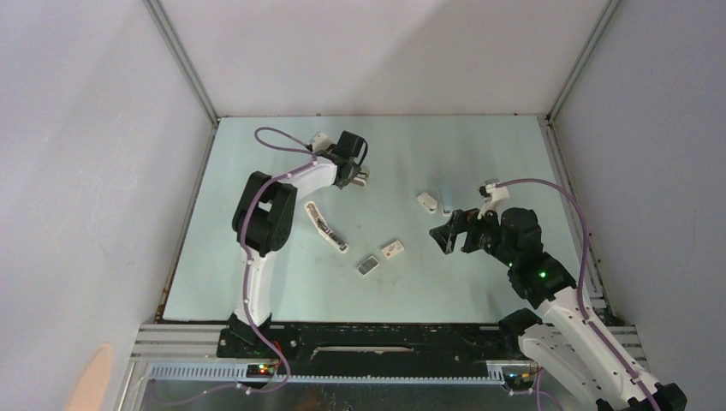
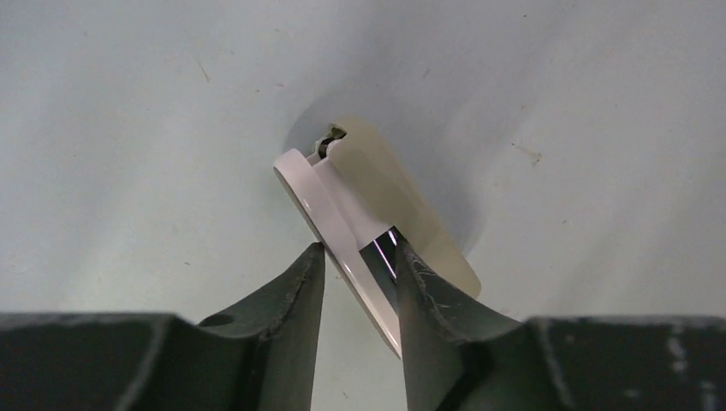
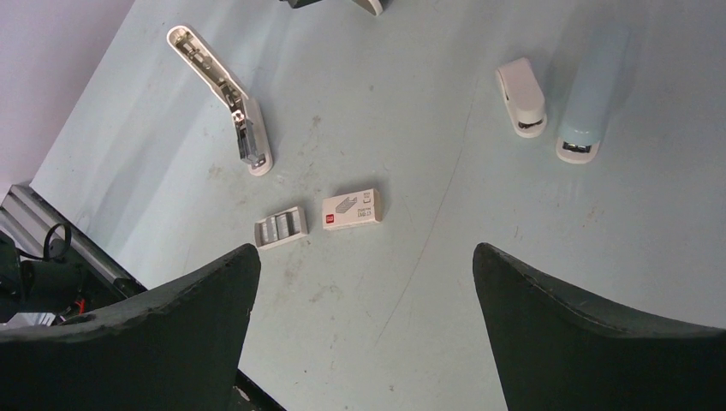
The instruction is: Load the staples into the stapler
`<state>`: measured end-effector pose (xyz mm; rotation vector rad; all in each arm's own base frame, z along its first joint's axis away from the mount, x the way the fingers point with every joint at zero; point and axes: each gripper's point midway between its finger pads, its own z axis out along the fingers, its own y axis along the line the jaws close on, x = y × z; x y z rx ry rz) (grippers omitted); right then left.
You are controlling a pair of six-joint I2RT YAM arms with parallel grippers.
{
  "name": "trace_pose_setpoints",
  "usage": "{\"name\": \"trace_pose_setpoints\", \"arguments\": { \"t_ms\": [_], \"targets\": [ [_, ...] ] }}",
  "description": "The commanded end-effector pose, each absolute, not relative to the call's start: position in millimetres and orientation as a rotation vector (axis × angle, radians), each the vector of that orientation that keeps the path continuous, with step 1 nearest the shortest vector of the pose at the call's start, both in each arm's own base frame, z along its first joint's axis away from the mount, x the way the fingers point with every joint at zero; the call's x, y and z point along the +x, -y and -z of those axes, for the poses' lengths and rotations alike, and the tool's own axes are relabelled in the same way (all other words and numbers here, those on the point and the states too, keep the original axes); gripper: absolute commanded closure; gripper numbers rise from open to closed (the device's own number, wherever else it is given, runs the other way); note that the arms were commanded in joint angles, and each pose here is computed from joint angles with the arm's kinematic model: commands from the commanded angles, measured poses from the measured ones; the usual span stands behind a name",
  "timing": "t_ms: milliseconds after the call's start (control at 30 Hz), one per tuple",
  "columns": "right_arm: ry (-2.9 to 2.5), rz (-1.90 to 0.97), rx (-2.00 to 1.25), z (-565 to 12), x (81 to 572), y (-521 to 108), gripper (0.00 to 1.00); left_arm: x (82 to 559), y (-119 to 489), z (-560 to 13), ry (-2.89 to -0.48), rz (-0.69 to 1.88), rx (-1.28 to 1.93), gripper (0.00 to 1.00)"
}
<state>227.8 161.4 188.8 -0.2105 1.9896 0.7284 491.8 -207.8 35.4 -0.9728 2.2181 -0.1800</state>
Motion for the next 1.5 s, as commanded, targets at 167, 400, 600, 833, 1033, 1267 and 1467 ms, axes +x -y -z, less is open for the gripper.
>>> {"name": "trace_pose_setpoints", "arguments": {
  "t_ms": [167,400,600,833,1033,1267,1467],
  "targets": [
    [-1.943,-0.746,-0.240,-197.7,230.9,-165.9,0.04,480.9,213.4,-48.0,-2.220,0.297,-0.964,0.84],
    [-1.946,-0.757,-0.247,-197.0,230.4,-168.6,0.04,465.2,227.7,-71.8,-2.225,0.440,-0.842,1.00],
    [-1.957,-0.795,-0.254,-195.9,234.3,-179.5,0.04,446.6,246.0,-102.5,-2.190,0.567,-0.670,1.00],
    [-1.984,-0.919,-0.204,-200.6,256.1,-207.0,0.03,417.4,274.5,-141.8,-2.127,0.722,-0.495,1.00],
    [-2.009,-1.002,-0.149,-206.6,283.0,-229.6,0.06,389.5,296.5,-168.0,-2.085,0.842,-0.383,1.00],
    [-2.019,-1.074,-0.123,-204.6,307.1,-248.2,0.10,358.9,318.6,-189.9,-2.039,0.942,-0.263,1.00],
    [-2.069,-1.146,-0.130,-189.6,313.8,-260.8,0.21,340.7,331.5,-197.5,-2.014,1.000,-0.207,1.00]
  ]
}}
